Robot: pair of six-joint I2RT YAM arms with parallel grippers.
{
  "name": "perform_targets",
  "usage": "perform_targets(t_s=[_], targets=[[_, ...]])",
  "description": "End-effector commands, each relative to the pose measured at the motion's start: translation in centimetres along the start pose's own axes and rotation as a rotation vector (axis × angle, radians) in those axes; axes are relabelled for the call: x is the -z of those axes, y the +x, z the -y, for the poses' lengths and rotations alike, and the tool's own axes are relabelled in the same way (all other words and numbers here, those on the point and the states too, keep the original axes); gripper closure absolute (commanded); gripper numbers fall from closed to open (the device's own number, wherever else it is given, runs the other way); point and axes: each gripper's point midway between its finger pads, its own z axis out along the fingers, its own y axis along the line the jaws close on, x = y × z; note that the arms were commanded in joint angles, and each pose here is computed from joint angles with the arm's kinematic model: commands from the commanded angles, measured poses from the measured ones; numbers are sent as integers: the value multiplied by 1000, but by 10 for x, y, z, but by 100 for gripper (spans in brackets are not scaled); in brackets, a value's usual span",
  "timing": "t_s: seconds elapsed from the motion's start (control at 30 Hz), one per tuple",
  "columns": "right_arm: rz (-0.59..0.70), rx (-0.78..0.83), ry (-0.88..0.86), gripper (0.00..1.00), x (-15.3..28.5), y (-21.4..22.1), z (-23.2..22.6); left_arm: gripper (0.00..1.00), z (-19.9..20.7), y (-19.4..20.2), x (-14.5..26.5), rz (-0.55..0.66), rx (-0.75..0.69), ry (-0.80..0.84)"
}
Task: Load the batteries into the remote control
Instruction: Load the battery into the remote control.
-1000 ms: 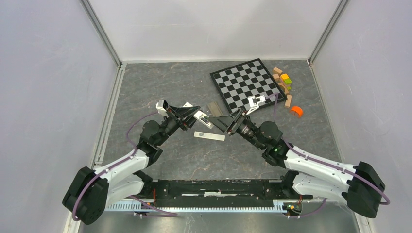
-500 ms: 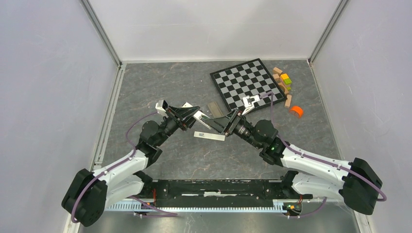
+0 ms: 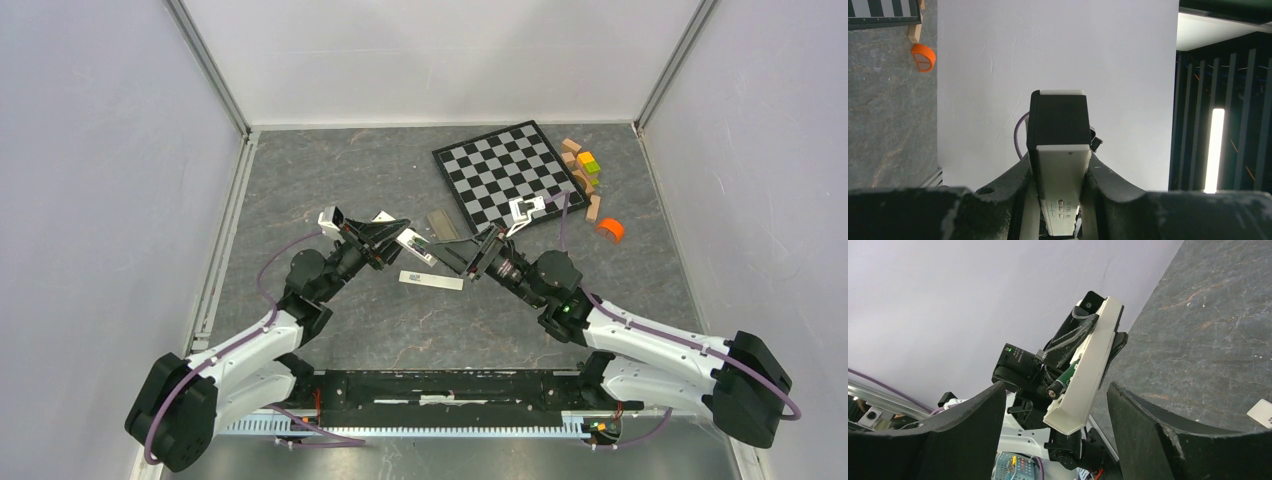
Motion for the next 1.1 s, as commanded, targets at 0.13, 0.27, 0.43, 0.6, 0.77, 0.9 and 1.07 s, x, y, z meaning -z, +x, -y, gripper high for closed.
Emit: perform_targets(t_s=[0.13,0.27,0.43,0.6,0.77,0.9,1.07], targets=[[43,-40,-12,27,-3,-8,-1,98,32,9,0,-21,-56,93],[65,-60,-37,29,-5,-16,-4,98,34,11,2,-23,-100,86],[39,-77,-56,31,-6,-11,-6,98,37,12,4,-24,-106,94],[26,-75,-61,34,-9,-10,-8,98,36,12,4,-28,-102,94],[18,-74,-56,35,-10,-8,-6,98,37,13,3,-32,-102,94],[11,-74,-39,38,-12,-6,-2,98,37,13,4,-35,-100,96],[9,-77,-29,43,-14,-5,3,98,38,15,5,-40,-107,98]])
